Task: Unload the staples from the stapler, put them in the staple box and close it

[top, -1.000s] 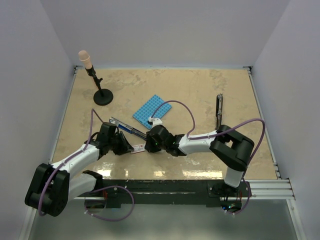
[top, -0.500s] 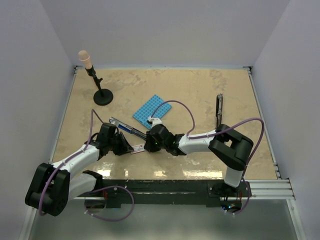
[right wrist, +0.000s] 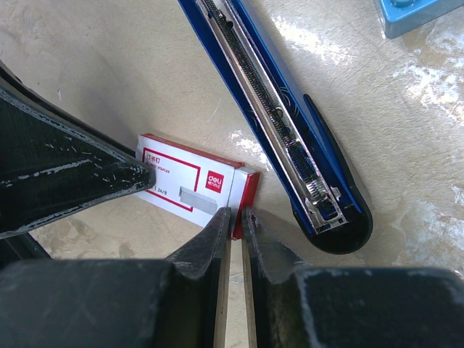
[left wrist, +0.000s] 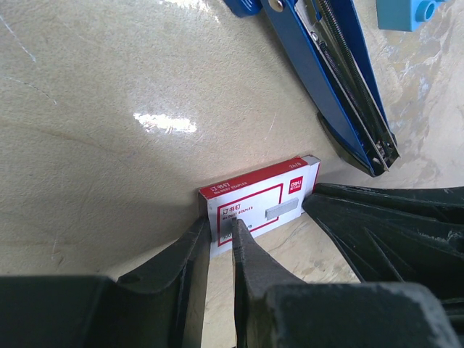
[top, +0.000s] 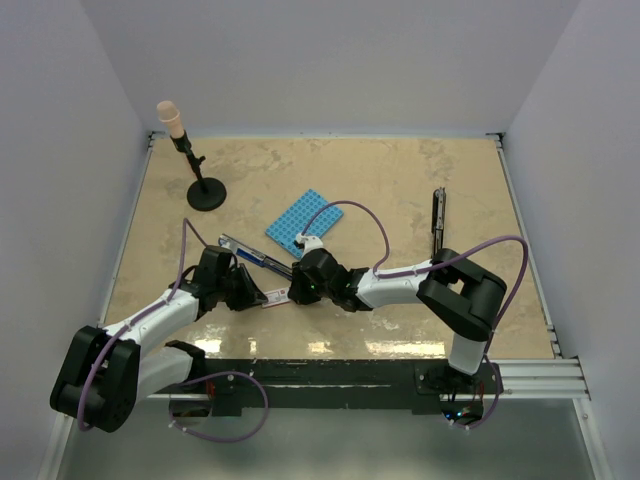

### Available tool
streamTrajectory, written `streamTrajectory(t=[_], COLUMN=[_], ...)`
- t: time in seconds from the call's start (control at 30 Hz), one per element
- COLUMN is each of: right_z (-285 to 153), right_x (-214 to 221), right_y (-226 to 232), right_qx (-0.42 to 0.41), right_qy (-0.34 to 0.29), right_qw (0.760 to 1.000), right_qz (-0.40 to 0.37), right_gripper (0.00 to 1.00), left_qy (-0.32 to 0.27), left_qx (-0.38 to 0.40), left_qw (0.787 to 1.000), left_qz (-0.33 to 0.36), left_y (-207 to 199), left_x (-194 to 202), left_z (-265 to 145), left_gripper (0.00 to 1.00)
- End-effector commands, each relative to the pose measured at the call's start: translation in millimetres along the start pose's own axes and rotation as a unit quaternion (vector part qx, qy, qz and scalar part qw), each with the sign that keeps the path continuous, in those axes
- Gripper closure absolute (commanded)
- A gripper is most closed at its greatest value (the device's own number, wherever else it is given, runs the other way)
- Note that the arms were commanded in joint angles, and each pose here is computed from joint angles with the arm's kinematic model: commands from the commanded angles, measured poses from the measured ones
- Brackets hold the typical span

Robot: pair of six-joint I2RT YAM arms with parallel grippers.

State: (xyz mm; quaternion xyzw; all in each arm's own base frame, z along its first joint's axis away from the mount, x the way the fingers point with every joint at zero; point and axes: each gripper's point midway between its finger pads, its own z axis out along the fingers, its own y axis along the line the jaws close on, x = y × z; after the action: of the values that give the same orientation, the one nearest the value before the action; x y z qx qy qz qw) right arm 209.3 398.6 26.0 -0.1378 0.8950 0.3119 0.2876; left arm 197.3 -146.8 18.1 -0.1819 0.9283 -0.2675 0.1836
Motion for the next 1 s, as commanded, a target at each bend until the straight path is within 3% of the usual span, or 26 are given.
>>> streamTrajectory(t=[0.0, 0.4, 0.57, 0.87, 0.93, 0.97], right_z=[-3.0, -3.5, -6.8, -9.7, -14.2, -22.7], right_x=[10.7, -0.5, -2.6, 0.2, -6.3, -12.2], right_y=[20.0, 30.7, 28.3, 24.3, 15.8, 16.5], right_qx=[-0.041, -0.051, -0.045, -0.036, -0.011, -0.009], right_qy=[0.010, 0.005, -0.002, 0.003, -0.011, -0.017], right_qw=[0.999, 0.998, 0.999, 0.999, 1.000, 1.000], right_qz=[-0.013, -0.030, -0.030, -0.012, -0.013, -0.016], right_gripper=[0.85, 0.71, 0.73, 0.74, 0.71, 0.69], left_qy=[-0.006, -0.004, -0.018, -0.014, -0.018, -0.029], left_qx=[0.029, 0.028, 0.023, 0.003, -0.013, -0.026], left_qw=[0.999, 1.000, 1.000, 1.000, 0.999, 0.999], left_qz=[0.012, 0.009, 0.013, 0.015, 0.026, 0.030], left_y=[-14.5, -14.7, -13.3, -7.9, -7.2, -4.7], left_x=[-5.5, -5.4, -8.5, -7.4, -10.6, -15.8], left_z=[-1.2, -0.6, -4.4, -3.6, -8.6, -10.5], left_gripper=[0.78, 0.78, 0.68, 0.64, 0.59, 0.46])
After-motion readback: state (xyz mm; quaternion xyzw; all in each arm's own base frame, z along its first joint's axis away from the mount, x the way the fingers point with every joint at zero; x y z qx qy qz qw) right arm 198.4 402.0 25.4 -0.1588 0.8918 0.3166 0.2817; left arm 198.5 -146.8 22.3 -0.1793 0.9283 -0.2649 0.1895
